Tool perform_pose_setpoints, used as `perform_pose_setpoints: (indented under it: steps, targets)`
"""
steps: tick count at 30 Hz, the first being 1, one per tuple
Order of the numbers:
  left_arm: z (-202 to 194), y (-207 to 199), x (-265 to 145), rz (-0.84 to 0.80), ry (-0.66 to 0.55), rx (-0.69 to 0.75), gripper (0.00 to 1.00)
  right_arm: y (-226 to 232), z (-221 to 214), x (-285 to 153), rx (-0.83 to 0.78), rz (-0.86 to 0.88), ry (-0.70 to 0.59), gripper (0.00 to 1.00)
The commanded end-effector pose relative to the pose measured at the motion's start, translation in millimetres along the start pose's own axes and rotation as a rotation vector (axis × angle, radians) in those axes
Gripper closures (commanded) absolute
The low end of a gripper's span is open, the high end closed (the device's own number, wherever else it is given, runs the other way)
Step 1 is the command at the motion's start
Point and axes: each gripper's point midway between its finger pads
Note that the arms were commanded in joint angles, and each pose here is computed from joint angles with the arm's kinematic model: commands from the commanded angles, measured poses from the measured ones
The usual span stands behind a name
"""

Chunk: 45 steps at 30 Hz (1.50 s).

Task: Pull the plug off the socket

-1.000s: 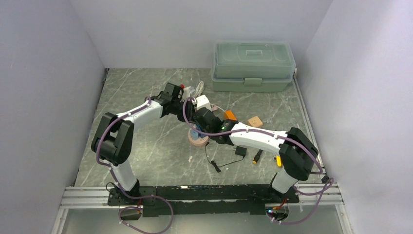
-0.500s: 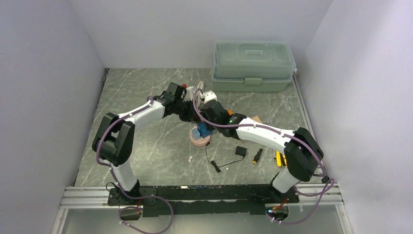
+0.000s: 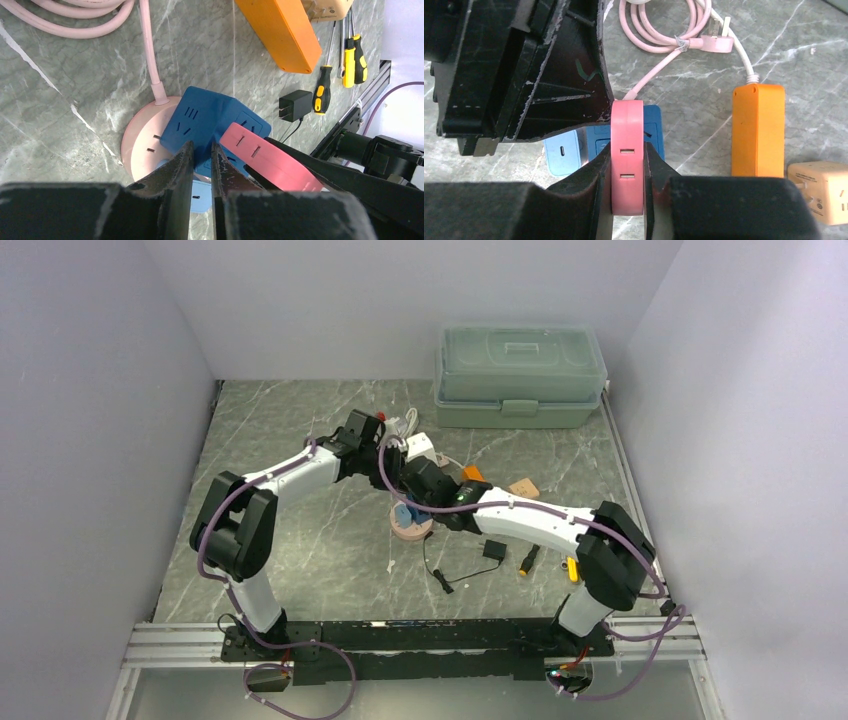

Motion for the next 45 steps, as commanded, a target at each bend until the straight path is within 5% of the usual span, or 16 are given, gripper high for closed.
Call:
perform_pose_setpoints:
  steps: [1, 10, 22, 35, 45]
  targets:
    - [-94.9, 42.6, 12.6, 0.188, 0.310, -0.055, 0.81, -0.6, 31.9, -5.9, 0.117, 0.067, -0.045, 1.00]
    - [-97.9, 43.2, 14.3, 0.202, 0.323, -0.040, 0.81, -11.7, 36.9, -7.0, 0.208, 0.159, -0.015, 1.00]
    - [-99.5, 42.9, 15.6, 0.214, 0.332, -0.026, 0.81, -3.4, 36.4, -13.7, 0.064, -0.025, -0.090, 1.00]
    - [-104.3, 42.6, 17.5, 0.224, 0.350, -0.016, 0.81, -12.4, 39.4, -10.9, 0.245, 0.185, -0.010, 1.00]
    - [-105.2, 42.2, 19.2, 0.225, 0.355, -0.012, 0.81, -11.8, 43.3, -19.2, 0.123, 0.016, -0.093, 1.00]
Point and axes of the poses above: each gripper's point midway between its finger pads, its own x axis out along the fingers, its own y axis along the line the jaws close on, z = x × y, and after that the axes turned 13 degrees about x, right-handed
